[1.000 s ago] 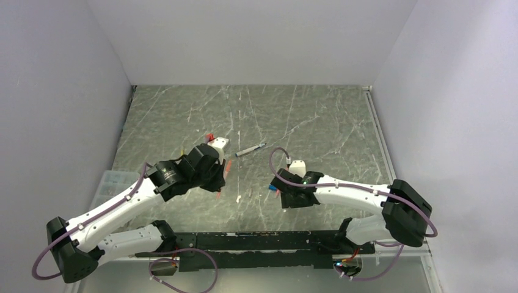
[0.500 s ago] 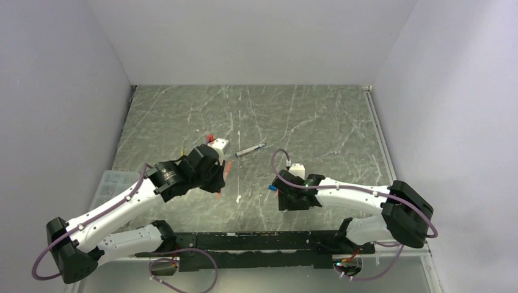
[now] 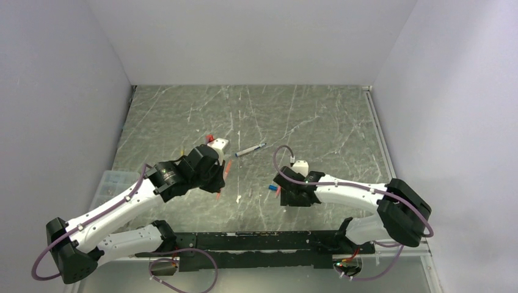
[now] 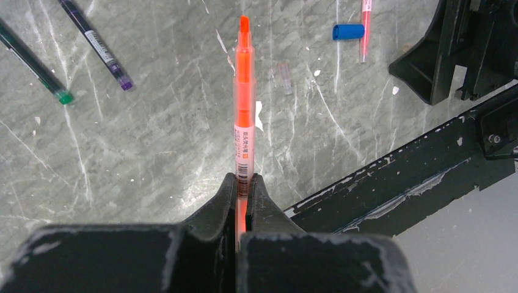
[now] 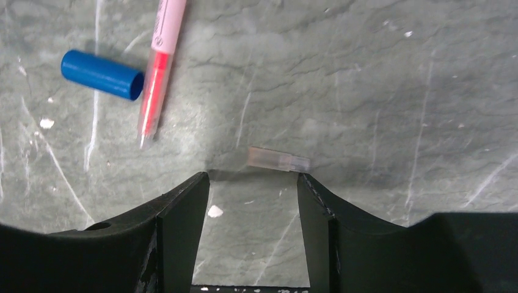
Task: Insert the pens into the pen caps
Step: Insert the pen cap onto the pen.
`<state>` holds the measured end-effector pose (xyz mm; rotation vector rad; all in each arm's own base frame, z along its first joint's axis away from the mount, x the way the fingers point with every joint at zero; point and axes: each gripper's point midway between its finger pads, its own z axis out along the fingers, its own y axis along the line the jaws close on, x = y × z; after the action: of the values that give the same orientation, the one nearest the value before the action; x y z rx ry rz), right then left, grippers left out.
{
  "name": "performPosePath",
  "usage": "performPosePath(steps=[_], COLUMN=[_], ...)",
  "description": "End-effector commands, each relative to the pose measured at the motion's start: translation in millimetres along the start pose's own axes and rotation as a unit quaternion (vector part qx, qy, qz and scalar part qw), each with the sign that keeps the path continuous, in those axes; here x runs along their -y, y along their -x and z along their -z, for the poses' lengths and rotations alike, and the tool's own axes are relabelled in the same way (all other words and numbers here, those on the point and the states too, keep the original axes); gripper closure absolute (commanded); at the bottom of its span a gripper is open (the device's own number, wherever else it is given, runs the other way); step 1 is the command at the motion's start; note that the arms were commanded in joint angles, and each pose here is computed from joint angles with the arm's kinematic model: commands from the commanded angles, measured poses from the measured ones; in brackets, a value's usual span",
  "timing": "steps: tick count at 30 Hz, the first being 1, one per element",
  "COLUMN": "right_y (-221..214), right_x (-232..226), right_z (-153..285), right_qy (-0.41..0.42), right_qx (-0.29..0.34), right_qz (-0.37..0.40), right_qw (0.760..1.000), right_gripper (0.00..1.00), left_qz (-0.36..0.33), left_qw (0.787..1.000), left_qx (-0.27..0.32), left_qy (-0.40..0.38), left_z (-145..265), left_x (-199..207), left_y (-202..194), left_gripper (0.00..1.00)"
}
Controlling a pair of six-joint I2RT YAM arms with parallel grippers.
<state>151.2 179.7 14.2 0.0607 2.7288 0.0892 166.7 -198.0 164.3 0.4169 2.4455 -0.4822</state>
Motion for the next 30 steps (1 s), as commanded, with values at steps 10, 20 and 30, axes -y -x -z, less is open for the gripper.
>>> performPosePath(steps=[10, 20, 30], right_y=[34, 44, 55], right_x=[-7, -2, 9], right_z=[-6, -13, -17], right_qy=[0.007, -0.007, -0.055], right_qx=[0.031, 0.044, 0.067], right_qz=[-0.043, -0.085, -0.140], right_qw=[0.999, 0.995, 0.986], right_gripper=[0.41, 0.41, 0.44], left_qz=[-0.003, -0.005, -0.006], left_qw=[1.000, 1.000, 1.000], left_qx=[0.002, 0.004, 0.007], left_qy=[0.003, 0.004, -0.001], left_z=[-3, -2, 0], left_x=[0, 0, 2], left_y=[3, 3, 5], left_gripper=[1.00, 1.00, 1.00])
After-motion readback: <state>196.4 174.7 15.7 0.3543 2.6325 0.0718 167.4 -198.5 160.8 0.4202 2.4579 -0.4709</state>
